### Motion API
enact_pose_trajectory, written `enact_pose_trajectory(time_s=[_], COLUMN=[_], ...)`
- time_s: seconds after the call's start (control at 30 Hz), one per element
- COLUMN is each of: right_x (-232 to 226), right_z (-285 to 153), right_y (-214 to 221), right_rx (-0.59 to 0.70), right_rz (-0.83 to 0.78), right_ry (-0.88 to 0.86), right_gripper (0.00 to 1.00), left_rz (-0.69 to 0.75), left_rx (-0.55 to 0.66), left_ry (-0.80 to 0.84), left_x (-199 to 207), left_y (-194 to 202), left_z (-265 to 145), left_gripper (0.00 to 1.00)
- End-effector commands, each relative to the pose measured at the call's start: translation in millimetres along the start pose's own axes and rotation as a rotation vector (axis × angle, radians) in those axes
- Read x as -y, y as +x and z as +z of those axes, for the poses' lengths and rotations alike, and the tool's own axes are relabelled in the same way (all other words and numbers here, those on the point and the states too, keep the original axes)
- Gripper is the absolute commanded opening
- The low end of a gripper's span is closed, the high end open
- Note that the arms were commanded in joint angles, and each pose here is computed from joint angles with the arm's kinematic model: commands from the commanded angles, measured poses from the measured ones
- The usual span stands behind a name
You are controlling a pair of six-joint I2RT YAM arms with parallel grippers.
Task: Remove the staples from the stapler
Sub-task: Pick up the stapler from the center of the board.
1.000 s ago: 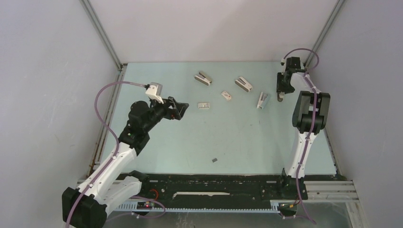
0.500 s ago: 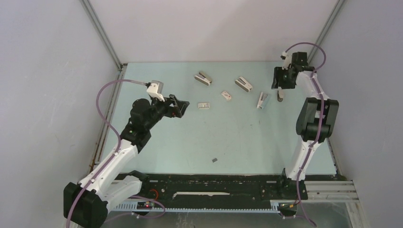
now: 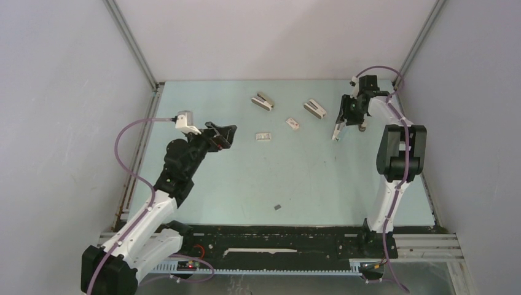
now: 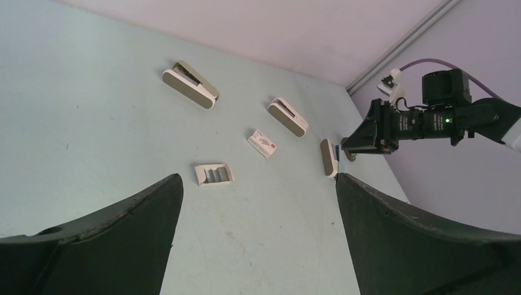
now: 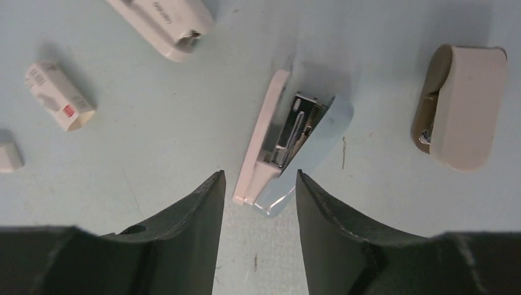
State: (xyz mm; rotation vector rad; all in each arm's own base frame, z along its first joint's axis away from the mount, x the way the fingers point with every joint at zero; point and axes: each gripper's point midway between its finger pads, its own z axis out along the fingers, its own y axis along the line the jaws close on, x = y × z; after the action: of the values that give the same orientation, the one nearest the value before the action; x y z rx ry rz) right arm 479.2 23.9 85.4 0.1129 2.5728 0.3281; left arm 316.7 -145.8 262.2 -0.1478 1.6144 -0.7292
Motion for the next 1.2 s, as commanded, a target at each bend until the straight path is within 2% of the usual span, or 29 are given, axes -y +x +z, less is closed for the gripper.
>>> enact_pose_trajectory(time_s=[0.0,0.5,0.67,0.73,0.9,1.17], right_x=[18,41,38,32,9,-52], right_z=[11,43,45,45,43,35], right_y=[-2,7,15,18,34,70], right_rx=[0.017,-0.048,-0.073,-0.083,-0.116,-0.185], right_rz=[0.097,0.131,0.116,0.104,0.037,-0.084], right_ry=[0.103,0.145,0.106,0.074,-0.014,-0.183], right_gripper=[0.54,0.49,0.4,0.35,0.29,0.28], left_rz=[-0.05,-0.077,-0.083,-0.085,-0.088,-0.091], left_rx=[0.067,0.027,0.027,0.025,0.015,0.005], left_ry=[-0.002,0.028,0.036,0.044,0.066,0.087], left_x=[1,8,10,11,15,19], left_y=[-14,-8,-8,-7,-7,-4], left_z=[-1,5,5,6,8,10], left_gripper=[1.0,1.0,1.0,1.0,1.0,1.0])
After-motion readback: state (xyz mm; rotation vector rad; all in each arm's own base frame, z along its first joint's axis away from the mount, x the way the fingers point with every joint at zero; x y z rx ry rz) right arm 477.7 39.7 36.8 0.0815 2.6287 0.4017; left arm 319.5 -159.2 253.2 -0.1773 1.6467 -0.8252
